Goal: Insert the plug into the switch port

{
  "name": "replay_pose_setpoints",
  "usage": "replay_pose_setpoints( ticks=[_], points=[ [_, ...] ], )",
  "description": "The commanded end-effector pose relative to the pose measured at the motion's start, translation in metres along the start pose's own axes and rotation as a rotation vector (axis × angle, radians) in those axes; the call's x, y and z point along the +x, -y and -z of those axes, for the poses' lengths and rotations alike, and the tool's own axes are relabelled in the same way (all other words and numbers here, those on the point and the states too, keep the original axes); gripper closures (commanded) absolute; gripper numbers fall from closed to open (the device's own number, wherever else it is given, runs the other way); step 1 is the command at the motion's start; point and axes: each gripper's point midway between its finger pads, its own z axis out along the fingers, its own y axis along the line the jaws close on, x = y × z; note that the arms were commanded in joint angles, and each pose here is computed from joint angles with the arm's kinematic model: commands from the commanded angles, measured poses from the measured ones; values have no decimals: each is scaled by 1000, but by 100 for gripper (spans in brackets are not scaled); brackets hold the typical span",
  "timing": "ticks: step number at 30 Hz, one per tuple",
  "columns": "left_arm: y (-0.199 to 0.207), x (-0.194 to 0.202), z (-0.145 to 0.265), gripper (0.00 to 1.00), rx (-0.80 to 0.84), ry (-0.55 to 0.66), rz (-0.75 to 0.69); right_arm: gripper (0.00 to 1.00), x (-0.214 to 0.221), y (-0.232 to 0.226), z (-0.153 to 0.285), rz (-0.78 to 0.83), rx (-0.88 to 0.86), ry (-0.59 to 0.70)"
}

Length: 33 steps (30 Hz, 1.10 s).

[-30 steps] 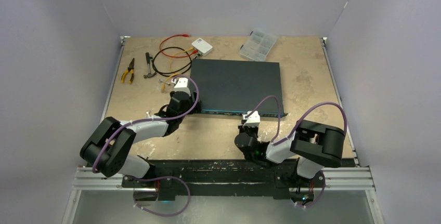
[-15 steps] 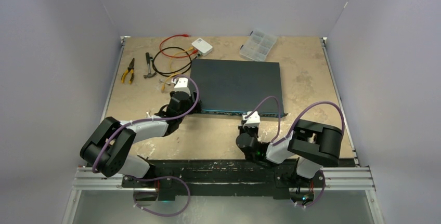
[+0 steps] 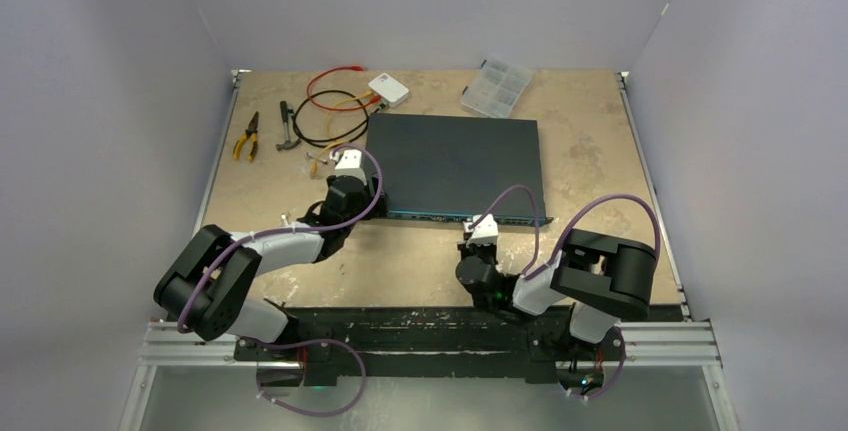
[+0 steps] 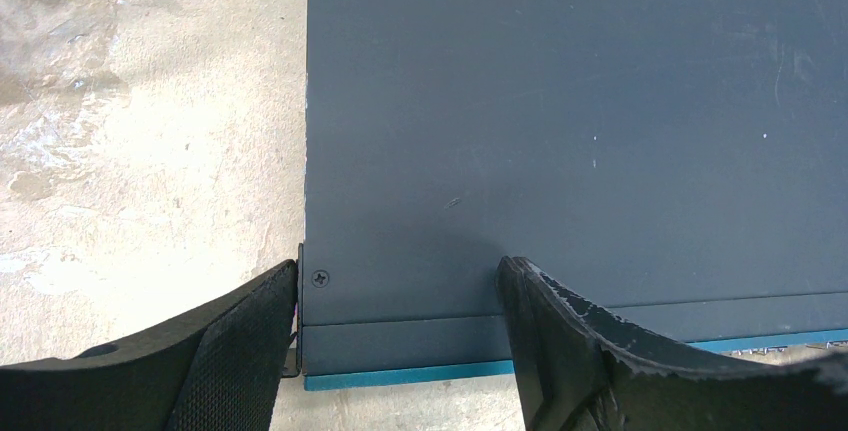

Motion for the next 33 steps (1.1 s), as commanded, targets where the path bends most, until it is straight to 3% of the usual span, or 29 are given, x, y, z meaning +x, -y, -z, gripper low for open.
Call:
replay_pose_setpoints(
  ticks=[1, 18, 33],
  points=[
    [-4, 72, 16, 29, 15, -249, -20, 100, -29, -11, -10, -102, -19, 58],
    [-4, 72, 16, 29, 15, -249, -20, 100, -43, -17, -11, -188, 21, 40],
    [-4, 72, 16, 29, 13, -249, -19, 100, -15, 10, -16, -124, 97, 6]
  ],
)
